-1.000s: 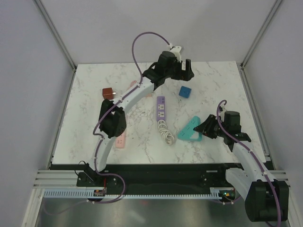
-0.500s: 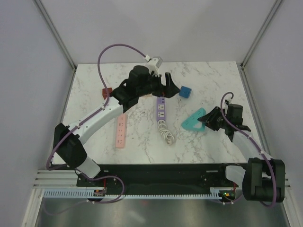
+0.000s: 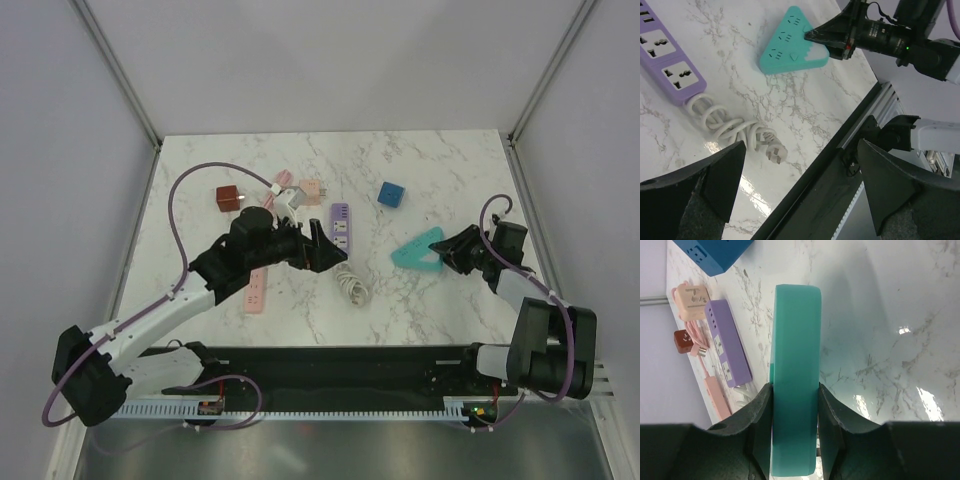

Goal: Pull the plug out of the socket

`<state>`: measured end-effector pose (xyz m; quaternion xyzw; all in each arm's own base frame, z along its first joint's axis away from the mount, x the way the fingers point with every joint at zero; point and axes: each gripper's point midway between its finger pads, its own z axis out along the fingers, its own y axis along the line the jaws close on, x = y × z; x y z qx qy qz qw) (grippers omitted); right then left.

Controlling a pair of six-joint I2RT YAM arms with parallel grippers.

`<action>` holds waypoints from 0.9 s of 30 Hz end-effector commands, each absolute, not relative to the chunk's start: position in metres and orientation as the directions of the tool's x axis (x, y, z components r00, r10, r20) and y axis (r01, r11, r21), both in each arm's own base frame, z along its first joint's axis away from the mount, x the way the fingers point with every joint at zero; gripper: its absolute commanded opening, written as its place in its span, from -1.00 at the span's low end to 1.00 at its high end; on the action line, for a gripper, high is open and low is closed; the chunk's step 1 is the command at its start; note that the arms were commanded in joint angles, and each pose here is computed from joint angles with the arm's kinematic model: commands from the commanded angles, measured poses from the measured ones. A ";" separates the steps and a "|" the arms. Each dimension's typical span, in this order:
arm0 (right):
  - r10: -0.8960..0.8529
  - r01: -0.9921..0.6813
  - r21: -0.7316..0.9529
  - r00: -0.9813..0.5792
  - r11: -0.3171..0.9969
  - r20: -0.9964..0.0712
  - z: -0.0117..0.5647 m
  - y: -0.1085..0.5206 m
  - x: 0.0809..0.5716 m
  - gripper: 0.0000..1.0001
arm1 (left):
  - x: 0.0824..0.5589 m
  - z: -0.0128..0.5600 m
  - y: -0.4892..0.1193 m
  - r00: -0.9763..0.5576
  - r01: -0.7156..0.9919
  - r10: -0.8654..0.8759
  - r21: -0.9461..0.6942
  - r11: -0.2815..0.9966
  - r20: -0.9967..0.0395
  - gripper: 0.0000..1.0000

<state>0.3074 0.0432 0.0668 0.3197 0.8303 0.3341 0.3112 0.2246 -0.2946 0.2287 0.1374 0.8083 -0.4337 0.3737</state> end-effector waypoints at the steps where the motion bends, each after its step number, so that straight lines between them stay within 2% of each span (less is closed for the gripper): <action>1: 0.700 0.437 0.581 -0.614 0.686 -0.365 0.020 0.010 0.297 -0.44 | 0.214 0.235 -0.296 -0.684 0.561 -0.134 -0.635 0.532 -0.717 0.99; 4: 0.696 0.443 0.573 -0.624 0.690 -0.355 0.015 0.008 0.297 -0.16 | 0.208 0.230 -0.290 -0.692 0.549 -0.138 -0.640 0.538 -0.709 0.99; 5: 0.693 0.439 0.571 -0.623 0.694 -0.363 0.016 0.007 0.298 0.03 | 0.207 0.228 -0.289 -0.696 0.542 -0.144 -0.646 0.537 -0.703 0.99; 7: 0.686 0.447 0.548 -0.622 0.707 -0.377 0.017 0.002 0.300 0.28 | 0.203 0.223 -0.285 -0.703 0.529 -0.150 -0.653 0.543 -0.695 0.99; 9: 0.676 0.461 0.518 -0.631 0.721 -0.380 0.018 -0.002 0.297 0.85 | 0.200 0.211 -0.280 -0.720 0.502 -0.148 -0.656 0.563 -0.678 0.99; 10: 0.673 0.471 0.493 -0.615 0.731 -0.411 0.026 -0.010 0.304 0.96 | 0.198 0.211 -0.278 -0.723 0.494 -0.155 -0.661 0.565 -0.673 0.99; 13: 0.653 0.473 0.455 -0.610 0.755 -0.448 0.047 -0.018 0.306 0.96 | 0.193 0.204 -0.270 -0.733 0.471 -0.161 -0.664 0.581 -0.661 0.99; 16: 0.590 0.441 0.393 -0.572 0.807 -0.569 0.087 -0.024 0.314 0.96 | 0.191 0.202 -0.260 -0.727 0.453 -0.168 -0.649 0.611 -0.666 1.00; 17: 0.571 0.439 0.368 -0.586 0.820 -0.575 0.093 -0.021 0.309 0.96 | 0.190 0.209 -0.257 -0.714 0.458 -0.182 -0.647 0.609 -0.676 1.00; 18: 0.527 0.385 0.361 -0.581 0.850 -0.621 0.115 -0.010 0.312 0.96 | 0.192 0.210 -0.253 -0.705 0.451 -0.191 -0.639 0.623 -0.683 0.99; 21: 0.443 0.297 0.329 -0.603 0.897 -0.664 0.138 0.017 0.304 0.96 | 0.190 0.213 -0.243 -0.692 0.436 -0.208 -0.629 0.644 -0.691 1.00; 24: 0.399 0.212 0.348 -0.635 0.913 -0.661 0.140 0.056 0.288 0.96 | 0.186 0.200 -0.234 -0.703 0.392 -0.233 -0.639 0.662 -0.672 0.99; 27: 0.409 0.133 0.417 -0.595 0.899 -0.692 0.150 0.087 0.269 0.96 | 0.175 0.187 -0.228 -0.723 0.354 -0.279 -0.686 0.635 -0.632 1.00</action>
